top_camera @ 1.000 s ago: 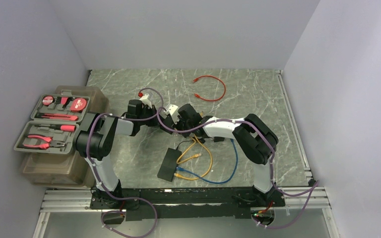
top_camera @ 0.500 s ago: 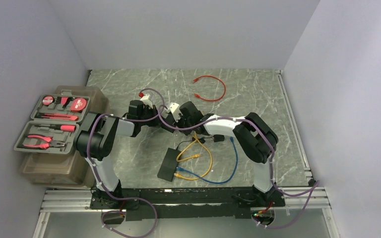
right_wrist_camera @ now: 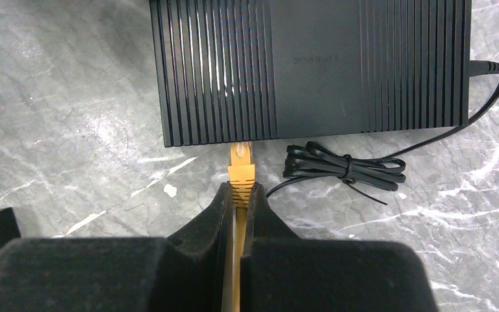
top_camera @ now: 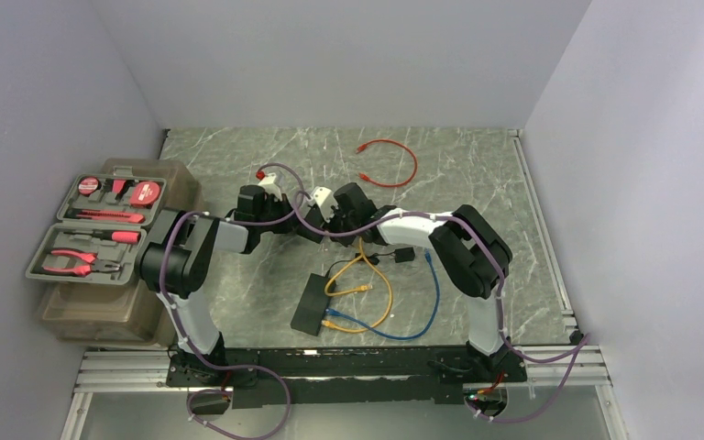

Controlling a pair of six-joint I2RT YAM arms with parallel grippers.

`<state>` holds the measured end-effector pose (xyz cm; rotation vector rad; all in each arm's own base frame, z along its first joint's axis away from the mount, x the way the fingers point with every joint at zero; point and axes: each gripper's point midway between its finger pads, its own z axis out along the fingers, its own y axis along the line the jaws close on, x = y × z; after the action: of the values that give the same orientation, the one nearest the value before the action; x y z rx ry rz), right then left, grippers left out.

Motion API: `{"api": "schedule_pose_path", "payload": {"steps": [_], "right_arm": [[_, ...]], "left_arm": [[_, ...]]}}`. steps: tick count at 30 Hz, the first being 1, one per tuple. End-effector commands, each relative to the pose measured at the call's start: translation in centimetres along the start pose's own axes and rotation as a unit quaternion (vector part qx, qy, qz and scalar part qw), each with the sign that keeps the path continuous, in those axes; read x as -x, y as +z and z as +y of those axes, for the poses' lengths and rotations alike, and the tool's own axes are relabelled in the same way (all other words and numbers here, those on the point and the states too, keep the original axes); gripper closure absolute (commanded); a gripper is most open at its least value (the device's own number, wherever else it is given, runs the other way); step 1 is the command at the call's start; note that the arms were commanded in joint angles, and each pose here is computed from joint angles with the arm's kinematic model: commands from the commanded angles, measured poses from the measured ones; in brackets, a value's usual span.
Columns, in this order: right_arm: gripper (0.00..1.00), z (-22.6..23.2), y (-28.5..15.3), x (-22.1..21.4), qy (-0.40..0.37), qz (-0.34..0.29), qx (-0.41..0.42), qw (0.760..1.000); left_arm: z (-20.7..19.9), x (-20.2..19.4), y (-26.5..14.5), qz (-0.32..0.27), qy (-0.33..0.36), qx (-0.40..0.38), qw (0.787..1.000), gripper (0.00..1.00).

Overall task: Insert the plug into the switch port
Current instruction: Insert the connector into the switch port.

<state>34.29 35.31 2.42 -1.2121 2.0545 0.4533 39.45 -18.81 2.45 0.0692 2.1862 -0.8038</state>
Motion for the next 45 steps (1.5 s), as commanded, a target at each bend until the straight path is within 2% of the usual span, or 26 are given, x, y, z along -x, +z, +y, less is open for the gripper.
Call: {"api": "schedule_pose_path", "payload": {"steps": [1, 9, 32, 40, 45], "right_arm": [[1.00, 0.5, -1.7, 13.7, -0.072, -0.234, 0.013, 0.969], [1.00, 1.6, -2.4, 14.0, -0.090, -0.250, 0.033, 0.964], [1.00, 2.3, -4.3, 20.0, -0.138, -0.315, 0.058, 0.937], [1.00, 3.3, -4.8, 17.5, -0.136, -0.294, 0.073, 0.943], [1.00, 4.5, -4.6, 13.8, -0.136, -0.257, 0.093, 0.952]], "left_arm": [[-7.3, -6.7, -1.8, 0.126, -0.020, -0.133, 0.983, 0.93], [-8.7, -7.0, -1.8, 0.132, -0.012, -0.148, 0.980, 0.93], [-11.6, -8.2, -1.5, 0.148, 0.008, -0.185, 0.971, 0.93], [-11.6, -7.7, -2.2, 0.141, 0.016, -0.178, 0.974, 0.92], [-10.9, -7.4, -2.8, 0.134, 0.017, -0.157, 0.978, 0.88]]}}
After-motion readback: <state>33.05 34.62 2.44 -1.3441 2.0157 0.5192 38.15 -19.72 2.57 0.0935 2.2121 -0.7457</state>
